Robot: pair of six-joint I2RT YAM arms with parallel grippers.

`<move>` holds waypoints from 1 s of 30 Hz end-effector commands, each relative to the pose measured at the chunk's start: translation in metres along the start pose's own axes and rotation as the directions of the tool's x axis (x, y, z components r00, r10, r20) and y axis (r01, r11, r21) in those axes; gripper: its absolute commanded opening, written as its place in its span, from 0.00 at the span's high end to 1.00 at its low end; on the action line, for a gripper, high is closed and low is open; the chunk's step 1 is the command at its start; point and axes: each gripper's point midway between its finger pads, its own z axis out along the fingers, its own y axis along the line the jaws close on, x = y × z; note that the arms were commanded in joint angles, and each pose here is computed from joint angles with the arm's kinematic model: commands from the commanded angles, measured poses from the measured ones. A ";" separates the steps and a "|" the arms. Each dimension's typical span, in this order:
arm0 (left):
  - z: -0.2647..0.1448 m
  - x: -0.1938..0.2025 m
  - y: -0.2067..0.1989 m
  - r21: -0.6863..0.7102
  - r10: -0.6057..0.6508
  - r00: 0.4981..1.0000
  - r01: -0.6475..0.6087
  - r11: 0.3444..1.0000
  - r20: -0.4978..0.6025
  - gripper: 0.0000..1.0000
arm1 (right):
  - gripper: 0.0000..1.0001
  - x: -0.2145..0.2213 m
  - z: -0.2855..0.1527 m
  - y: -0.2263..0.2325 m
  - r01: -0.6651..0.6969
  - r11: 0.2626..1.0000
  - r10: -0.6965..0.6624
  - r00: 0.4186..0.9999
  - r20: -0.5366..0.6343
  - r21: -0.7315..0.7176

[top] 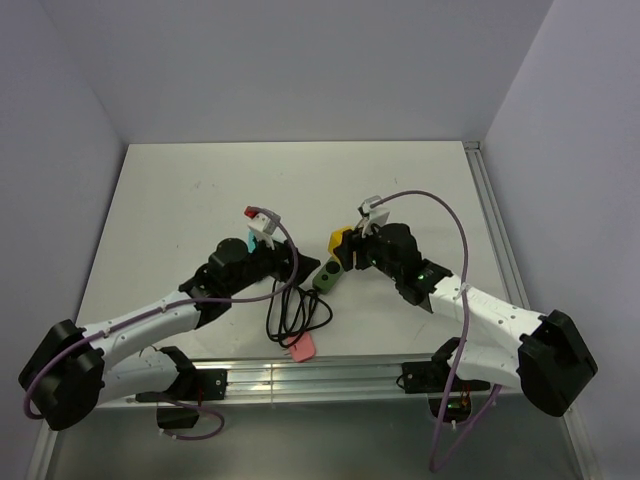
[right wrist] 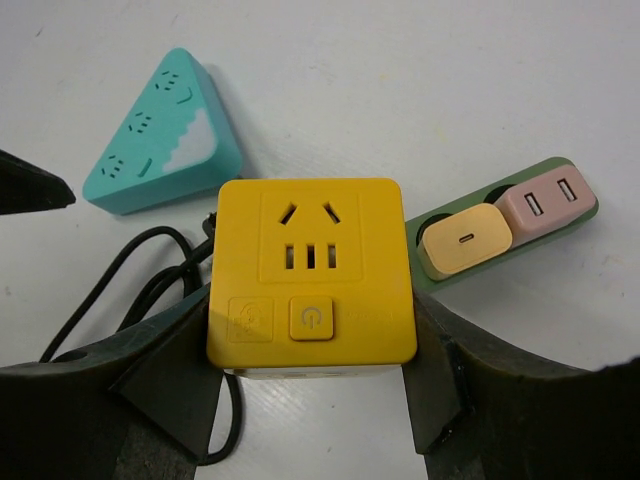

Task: Insert the plug
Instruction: Insert the plug into the socket.

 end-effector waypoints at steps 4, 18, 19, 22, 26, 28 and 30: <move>0.001 -0.016 0.011 -0.004 -0.089 0.996 0.089 0.996 0.010 0.14 | 1.00 -0.021 -0.001 0.004 0.062 0.997 -0.054 0.977 0.204 -0.035; 0.013 0.010 0.034 -0.055 -0.168 0.981 0.164 0.985 -0.093 0.16 | 1.00 0.001 0.025 0.014 0.116 0.990 -0.105 0.985 0.139 -0.080; 0.014 0.012 0.035 -0.058 -0.173 0.980 0.167 0.984 -0.102 0.16 | 1.00 0.000 0.026 0.016 0.120 0.989 -0.108 0.984 0.145 -0.083; 0.015 0.012 0.035 -0.056 -0.176 0.979 0.171 0.984 -0.103 0.16 | 1.00 0.001 0.031 0.016 0.122 0.989 -0.110 0.985 0.135 -0.082; 0.014 0.012 0.038 -0.068 -0.180 0.979 0.174 0.982 -0.100 0.16 | 1.00 0.004 0.037 0.019 0.137 0.986 -0.125 0.984 0.126 -0.094; 0.014 0.012 0.039 -0.075 -0.183 0.978 0.176 0.982 -0.101 0.16 | 1.00 0.004 0.038 0.021 0.148 0.984 -0.135 0.983 0.128 -0.098; 0.015 0.013 0.039 -0.074 -0.188 0.977 0.181 0.981 -0.104 0.16 | 1.00 0.006 0.039 0.021 0.160 0.982 -0.146 0.981 0.129 -0.101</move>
